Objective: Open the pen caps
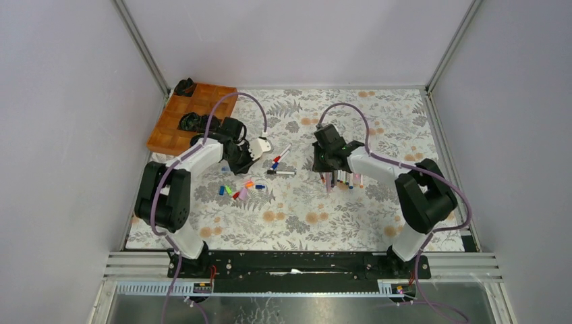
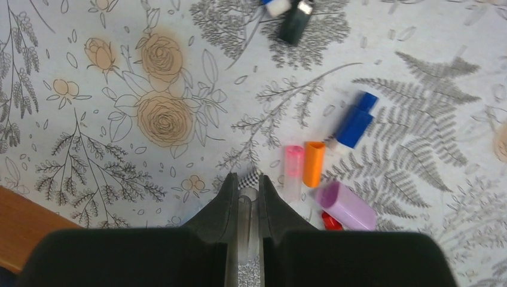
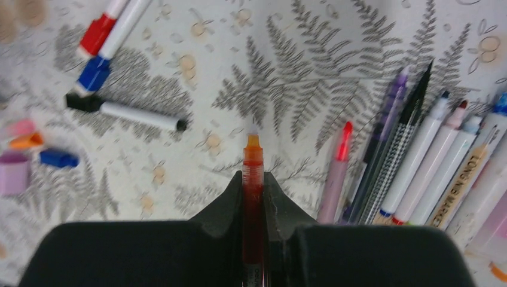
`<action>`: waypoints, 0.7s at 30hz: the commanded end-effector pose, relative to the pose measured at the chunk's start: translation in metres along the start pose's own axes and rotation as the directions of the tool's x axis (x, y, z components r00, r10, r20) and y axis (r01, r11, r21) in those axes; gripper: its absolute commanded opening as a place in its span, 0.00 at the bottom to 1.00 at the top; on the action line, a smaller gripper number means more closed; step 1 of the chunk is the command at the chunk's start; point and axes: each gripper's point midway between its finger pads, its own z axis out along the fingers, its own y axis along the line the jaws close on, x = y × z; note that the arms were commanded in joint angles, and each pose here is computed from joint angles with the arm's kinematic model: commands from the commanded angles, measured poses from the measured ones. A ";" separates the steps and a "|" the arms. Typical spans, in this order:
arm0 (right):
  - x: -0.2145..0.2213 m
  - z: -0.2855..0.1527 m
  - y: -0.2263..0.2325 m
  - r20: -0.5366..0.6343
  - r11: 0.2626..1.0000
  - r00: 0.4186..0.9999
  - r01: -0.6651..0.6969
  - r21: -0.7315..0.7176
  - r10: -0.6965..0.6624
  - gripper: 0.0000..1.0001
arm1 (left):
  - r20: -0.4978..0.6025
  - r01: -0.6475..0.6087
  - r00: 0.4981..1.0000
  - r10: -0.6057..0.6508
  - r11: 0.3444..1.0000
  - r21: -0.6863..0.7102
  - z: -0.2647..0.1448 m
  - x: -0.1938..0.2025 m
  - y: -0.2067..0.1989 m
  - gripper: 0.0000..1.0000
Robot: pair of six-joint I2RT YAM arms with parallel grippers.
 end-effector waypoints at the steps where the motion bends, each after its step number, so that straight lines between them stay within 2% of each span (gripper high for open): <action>1: -0.032 0.019 -0.010 0.136 0.991 0.991 -0.008 0.137 -0.011 0.00 | -0.005 0.120 0.993 -0.122 0.982 -0.148 0.007 -0.004 0.037 0.00; 8: -0.033 0.044 -0.010 0.135 0.985 0.990 0.010 0.170 -0.033 0.03 | -0.044 0.161 0.984 -0.171 0.970 -0.182 0.019 0.008 0.046 0.04; 14: -0.021 0.054 -0.020 0.113 0.978 0.993 0.013 0.207 -0.037 0.19 | -0.075 0.122 0.988 -0.138 0.975 -0.187 0.022 0.019 0.044 0.09; 18: -0.008 0.061 -0.026 0.070 0.974 0.997 0.025 0.227 -0.042 0.30 | -0.079 0.110 0.989 -0.128 0.975 -0.192 0.022 0.020 0.045 0.23; 21: -0.002 0.062 -0.030 0.036 0.970 0.998 0.039 0.241 -0.049 0.32 | -0.087 0.095 0.990 -0.113 0.978 -0.188 0.021 0.022 0.043 0.32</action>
